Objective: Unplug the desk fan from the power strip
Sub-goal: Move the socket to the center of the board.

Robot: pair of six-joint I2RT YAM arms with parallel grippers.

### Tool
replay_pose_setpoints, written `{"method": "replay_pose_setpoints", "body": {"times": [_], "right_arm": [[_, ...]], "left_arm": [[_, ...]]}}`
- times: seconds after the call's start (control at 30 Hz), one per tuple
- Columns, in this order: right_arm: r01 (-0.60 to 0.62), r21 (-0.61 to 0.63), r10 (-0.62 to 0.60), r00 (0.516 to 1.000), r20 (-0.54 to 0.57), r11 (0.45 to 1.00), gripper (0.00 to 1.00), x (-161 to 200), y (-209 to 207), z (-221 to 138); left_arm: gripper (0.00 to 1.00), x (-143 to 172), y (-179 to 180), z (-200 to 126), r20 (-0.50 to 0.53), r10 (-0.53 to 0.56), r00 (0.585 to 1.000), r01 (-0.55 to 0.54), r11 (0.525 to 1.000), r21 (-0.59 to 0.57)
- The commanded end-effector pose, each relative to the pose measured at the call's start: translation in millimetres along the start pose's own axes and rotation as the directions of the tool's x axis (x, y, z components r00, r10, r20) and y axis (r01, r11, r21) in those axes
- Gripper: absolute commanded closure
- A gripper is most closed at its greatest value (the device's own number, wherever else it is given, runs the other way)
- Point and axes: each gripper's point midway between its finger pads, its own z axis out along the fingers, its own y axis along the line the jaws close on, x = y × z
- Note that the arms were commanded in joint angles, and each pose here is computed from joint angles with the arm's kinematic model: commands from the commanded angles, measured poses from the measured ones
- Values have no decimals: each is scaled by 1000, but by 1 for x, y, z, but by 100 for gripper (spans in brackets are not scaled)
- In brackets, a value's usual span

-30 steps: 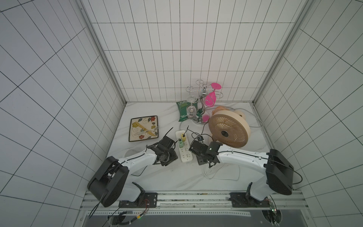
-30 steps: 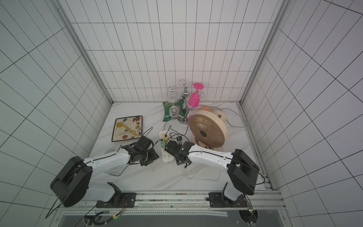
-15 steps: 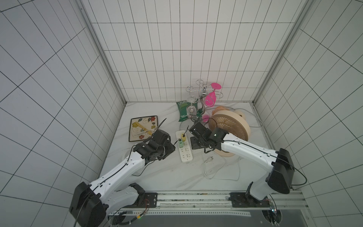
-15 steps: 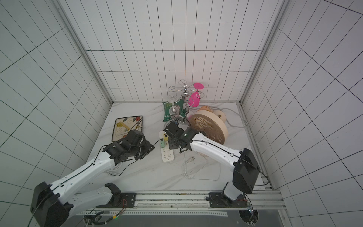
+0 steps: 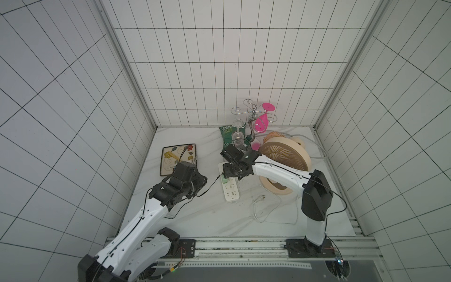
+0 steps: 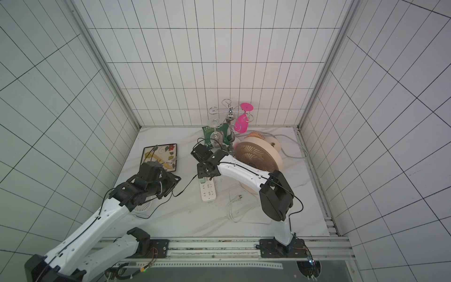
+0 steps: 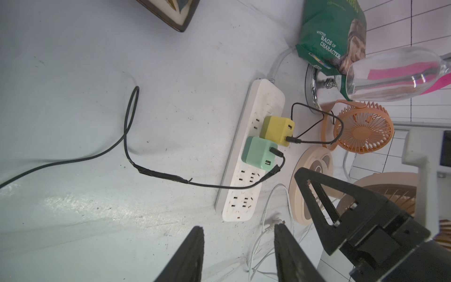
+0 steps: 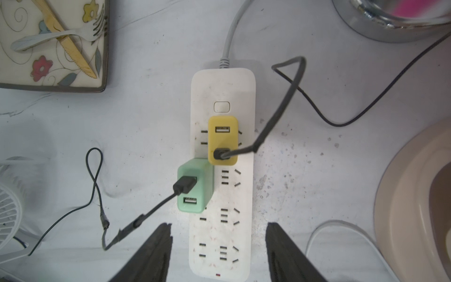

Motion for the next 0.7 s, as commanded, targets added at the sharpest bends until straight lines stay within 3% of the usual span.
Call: {"method": "replay_pose_setpoints", "body": {"times": [0.0,0.17,0.37,0.67], "right_arm": [[-21,26,21,999,-31,999,33,-5,-4,11],[-27,45,28,999,-34,999,34,-14,-2,28],[-38,84,42,998,-38,996,37,-21,-6,42],[-52,119,59,997,-56,991,46,-29,-19,57]], "left_arm": [[51,-24,-12,-2,22,19,1000,-20,999,37],[50,-48,-23,10,15,25,1000,-26,998,56],[50,-57,-30,40,-87,-12,996,18,997,69],[50,-70,-17,63,-102,-48,994,52,998,41]]}}
